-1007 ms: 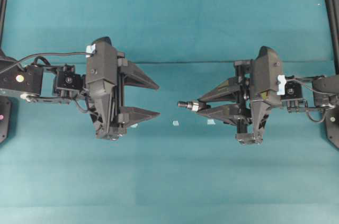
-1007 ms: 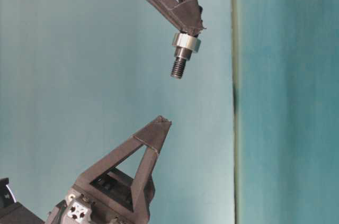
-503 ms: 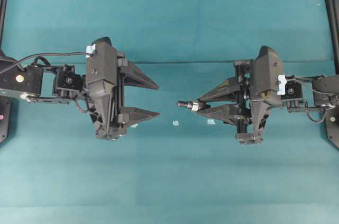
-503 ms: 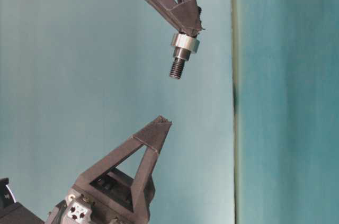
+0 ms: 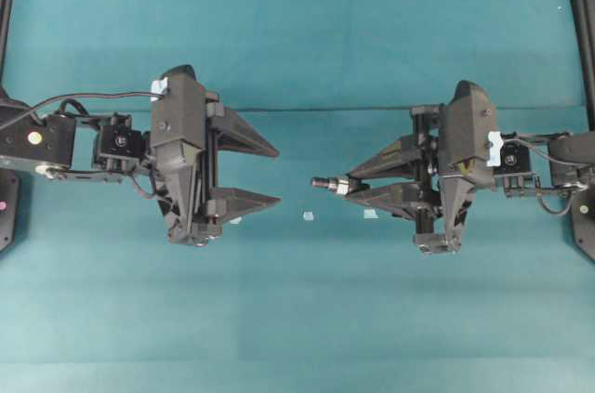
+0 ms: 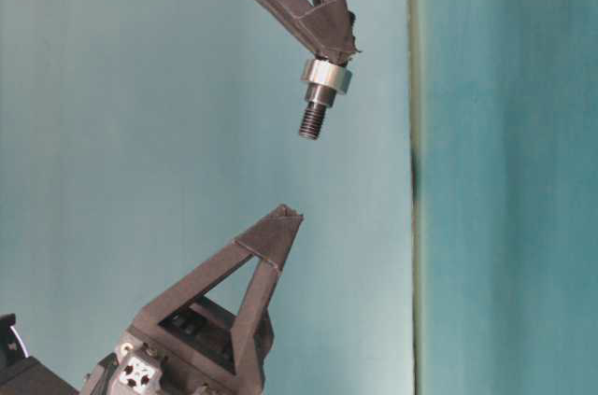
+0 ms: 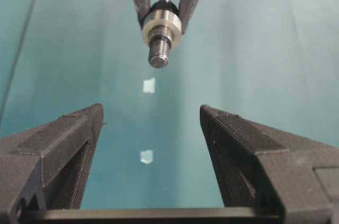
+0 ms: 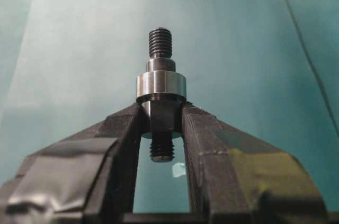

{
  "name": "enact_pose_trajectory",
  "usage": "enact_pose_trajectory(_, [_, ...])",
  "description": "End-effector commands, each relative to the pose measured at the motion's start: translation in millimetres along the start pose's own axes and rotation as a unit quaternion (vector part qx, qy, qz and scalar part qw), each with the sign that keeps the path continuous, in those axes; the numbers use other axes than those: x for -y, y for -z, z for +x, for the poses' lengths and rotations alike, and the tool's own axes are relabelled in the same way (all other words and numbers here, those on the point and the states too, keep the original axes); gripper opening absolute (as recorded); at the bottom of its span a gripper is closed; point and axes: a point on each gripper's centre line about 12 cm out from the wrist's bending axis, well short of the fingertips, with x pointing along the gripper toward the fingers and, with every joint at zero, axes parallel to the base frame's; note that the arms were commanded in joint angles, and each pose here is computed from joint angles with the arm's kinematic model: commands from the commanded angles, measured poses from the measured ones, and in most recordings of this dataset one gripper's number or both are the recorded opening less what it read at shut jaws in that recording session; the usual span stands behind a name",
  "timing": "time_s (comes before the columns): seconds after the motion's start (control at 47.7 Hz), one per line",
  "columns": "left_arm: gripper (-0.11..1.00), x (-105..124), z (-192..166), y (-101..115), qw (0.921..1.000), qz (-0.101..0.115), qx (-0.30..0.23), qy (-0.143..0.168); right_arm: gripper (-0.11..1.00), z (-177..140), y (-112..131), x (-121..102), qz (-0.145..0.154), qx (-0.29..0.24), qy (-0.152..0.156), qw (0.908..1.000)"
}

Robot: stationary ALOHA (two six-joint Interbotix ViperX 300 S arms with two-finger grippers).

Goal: Insert the washer onto the shaft with both hands.

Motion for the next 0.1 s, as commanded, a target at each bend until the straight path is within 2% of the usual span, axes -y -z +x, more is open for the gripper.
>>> enact_pose_trajectory(0.0, [0.81, 1.9, -4.1, -8.5, 0.9999, 0.001, 0.014, 0.003, 0.0, -0.3, -6.0, -0.2, 0.004, 0.012, -0.001, 0.9999])
enact_pose_trajectory(0.084, [0.81, 1.9, -4.1, -8.5, 0.9999, 0.001, 0.014, 0.003, 0.0, 0.0, -5.6, -0.1, 0.004, 0.012, 0.0, 0.9999])
